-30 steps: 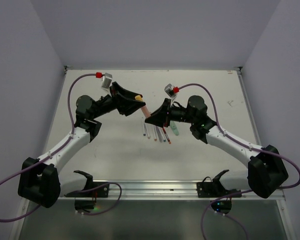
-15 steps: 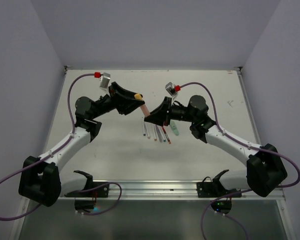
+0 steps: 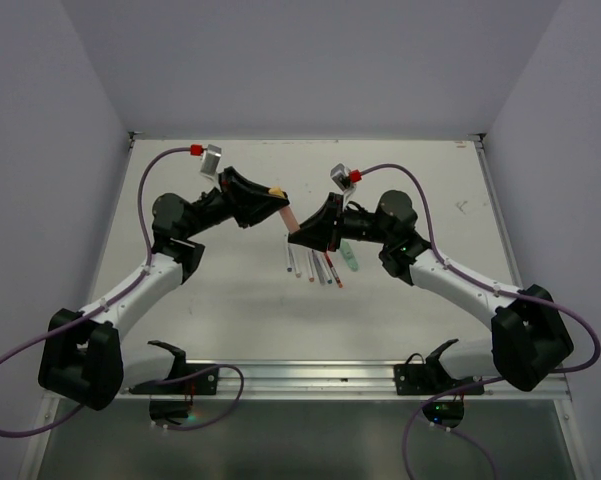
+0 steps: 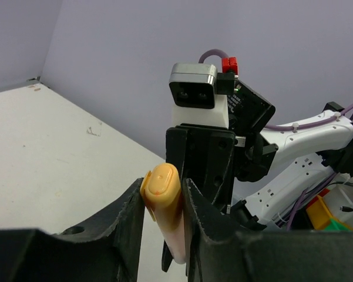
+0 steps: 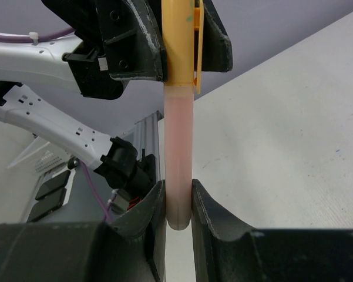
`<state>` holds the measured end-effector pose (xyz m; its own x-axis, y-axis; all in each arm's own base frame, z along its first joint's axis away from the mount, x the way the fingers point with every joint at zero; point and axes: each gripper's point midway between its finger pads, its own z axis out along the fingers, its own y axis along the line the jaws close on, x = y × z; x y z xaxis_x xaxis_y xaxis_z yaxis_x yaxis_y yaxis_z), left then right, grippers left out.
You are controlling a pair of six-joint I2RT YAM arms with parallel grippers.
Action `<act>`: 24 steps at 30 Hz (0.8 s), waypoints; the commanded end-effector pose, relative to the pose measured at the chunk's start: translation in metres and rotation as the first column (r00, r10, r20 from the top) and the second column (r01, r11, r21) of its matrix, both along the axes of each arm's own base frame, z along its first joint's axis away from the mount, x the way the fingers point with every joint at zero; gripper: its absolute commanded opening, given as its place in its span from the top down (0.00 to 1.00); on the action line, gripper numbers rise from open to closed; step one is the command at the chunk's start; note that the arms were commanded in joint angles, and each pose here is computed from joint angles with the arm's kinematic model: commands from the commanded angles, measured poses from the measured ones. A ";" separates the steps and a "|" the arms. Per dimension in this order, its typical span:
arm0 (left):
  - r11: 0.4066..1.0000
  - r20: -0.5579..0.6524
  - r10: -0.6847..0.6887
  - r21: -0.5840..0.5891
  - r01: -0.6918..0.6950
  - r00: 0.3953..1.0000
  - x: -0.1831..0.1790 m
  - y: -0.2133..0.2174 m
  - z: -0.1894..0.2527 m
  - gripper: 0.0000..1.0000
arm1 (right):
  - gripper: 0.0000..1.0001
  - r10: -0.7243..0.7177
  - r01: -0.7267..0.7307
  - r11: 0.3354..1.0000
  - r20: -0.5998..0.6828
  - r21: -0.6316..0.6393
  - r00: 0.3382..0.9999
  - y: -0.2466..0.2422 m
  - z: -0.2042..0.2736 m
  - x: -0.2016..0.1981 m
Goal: Open the pen caps
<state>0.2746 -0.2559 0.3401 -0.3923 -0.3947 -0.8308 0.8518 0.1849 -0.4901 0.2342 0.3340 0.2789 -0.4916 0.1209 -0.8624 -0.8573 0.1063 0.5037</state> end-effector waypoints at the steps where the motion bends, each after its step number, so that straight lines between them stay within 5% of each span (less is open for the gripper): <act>1: 0.999 0.069 -0.012 -0.029 0.014 0.998 -0.008 0.002 0.016 0.69 | 1.00 0.001 -0.002 1.000 0.041 0.030 0.999 0.001 0.013 0.005; 6: 1.000 0.081 0.008 -0.023 -0.006 0.997 -0.008 0.004 0.017 0.90 | 0.98 0.038 -0.038 0.999 0.014 0.005 0.999 0.003 0.002 0.000; 11: 0.999 0.090 0.031 0.034 -0.034 0.996 -0.003 0.004 0.012 1.00 | 0.58 0.043 -0.043 0.999 0.021 -0.010 0.999 0.002 0.007 0.000; 14: 0.998 0.091 0.042 0.043 -0.046 0.995 -0.003 0.005 0.013 1.00 | 0.44 0.048 -0.048 0.999 0.040 -0.014 0.998 0.004 0.014 0.001; 24: 1.000 0.044 0.013 0.004 -0.013 0.999 -0.011 0.005 0.010 1.00 | 0.41 0.060 -0.061 0.998 0.090 0.012 0.994 0.016 0.036 0.017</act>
